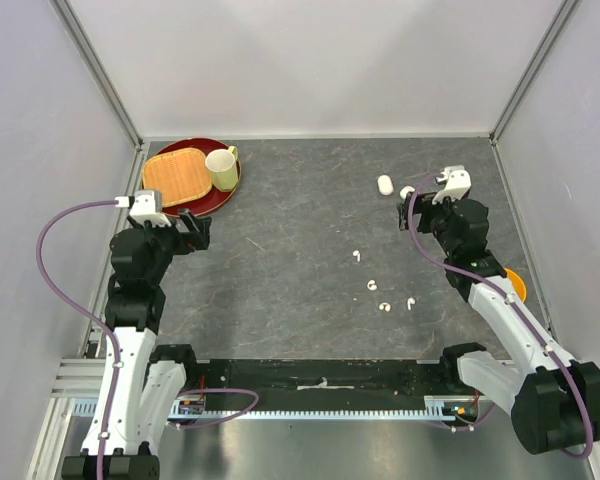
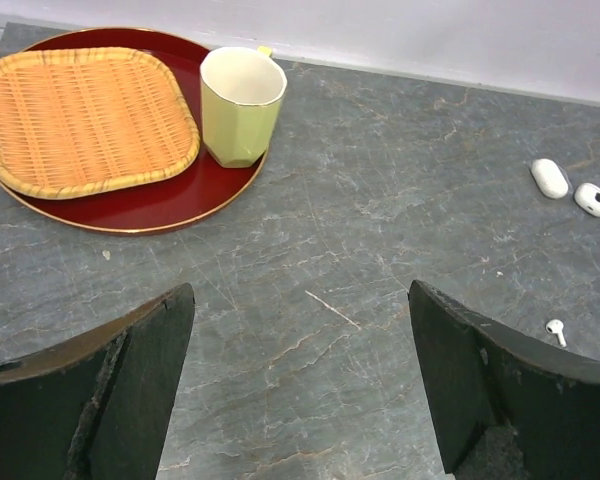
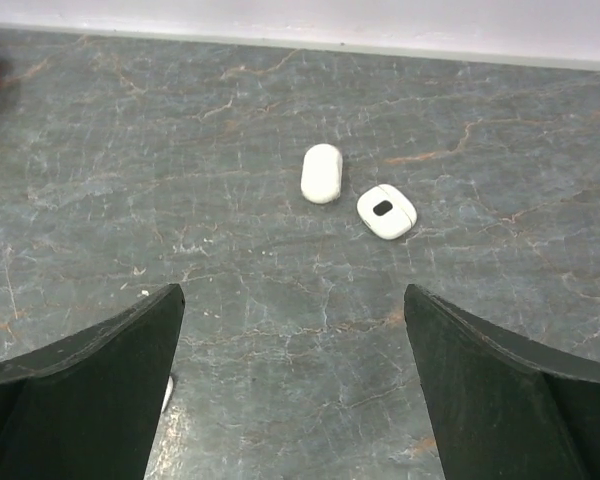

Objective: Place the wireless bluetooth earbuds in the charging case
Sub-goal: Pick up the charging case at the center of the board.

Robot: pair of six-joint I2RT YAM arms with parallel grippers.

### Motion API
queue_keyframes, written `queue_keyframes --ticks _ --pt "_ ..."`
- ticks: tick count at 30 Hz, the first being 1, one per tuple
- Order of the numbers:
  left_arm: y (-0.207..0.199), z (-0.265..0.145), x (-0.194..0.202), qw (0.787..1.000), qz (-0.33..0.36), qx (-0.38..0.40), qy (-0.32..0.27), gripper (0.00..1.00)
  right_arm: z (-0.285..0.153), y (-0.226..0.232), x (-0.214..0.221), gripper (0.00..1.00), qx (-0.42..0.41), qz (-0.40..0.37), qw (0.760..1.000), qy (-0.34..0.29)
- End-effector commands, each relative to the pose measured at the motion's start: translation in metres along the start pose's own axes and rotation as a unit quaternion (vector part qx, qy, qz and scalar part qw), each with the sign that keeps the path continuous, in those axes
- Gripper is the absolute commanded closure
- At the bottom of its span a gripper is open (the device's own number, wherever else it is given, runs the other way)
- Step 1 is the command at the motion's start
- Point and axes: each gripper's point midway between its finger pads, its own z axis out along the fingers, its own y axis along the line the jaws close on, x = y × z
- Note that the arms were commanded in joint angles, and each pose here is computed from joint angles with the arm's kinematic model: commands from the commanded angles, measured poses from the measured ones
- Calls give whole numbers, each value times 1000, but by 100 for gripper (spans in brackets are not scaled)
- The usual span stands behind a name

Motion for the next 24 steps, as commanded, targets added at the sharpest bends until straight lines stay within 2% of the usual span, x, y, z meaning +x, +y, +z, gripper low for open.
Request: queue_keyframes --ticks 1,4,7,13,15,16,17,20,24 --pt "15 -4 -9 999 2 -44 -23 6 3 -1 -15 2 3 -12 1000 -10" --pt "22 -5 -4 998 -15 -67 -14 6 -1 -9 -15 2 25 -12 999 -15" --pt "10 -4 1 1000 -3 -31 0 6 -5 -10 -17 2 26 -22 999 -24" --pt "-12 -6 8 999 11 35 21 6 -11 12 -13 2 -46 -64 996 -46" --pt "-8 -8 9 999 -17 16 27 6 -11 11 -15 2 -42 -59 996 -48" --pt "4 -9 14 997 -58 -30 35 6 -10 9 -14 2 -37 -56 997 -45" --pt "10 -10 15 996 -69 -50 35 6 -10 8 -12 2 -32 -51 997 -38" --pt "9 -12 12 996 -64 -48 38 6 -9 -2 -12 2 -2 -43 999 -23" --pt "10 -17 18 993 -95 -60 42 6 -8 -14 -13 2 34 -36 999 -18"
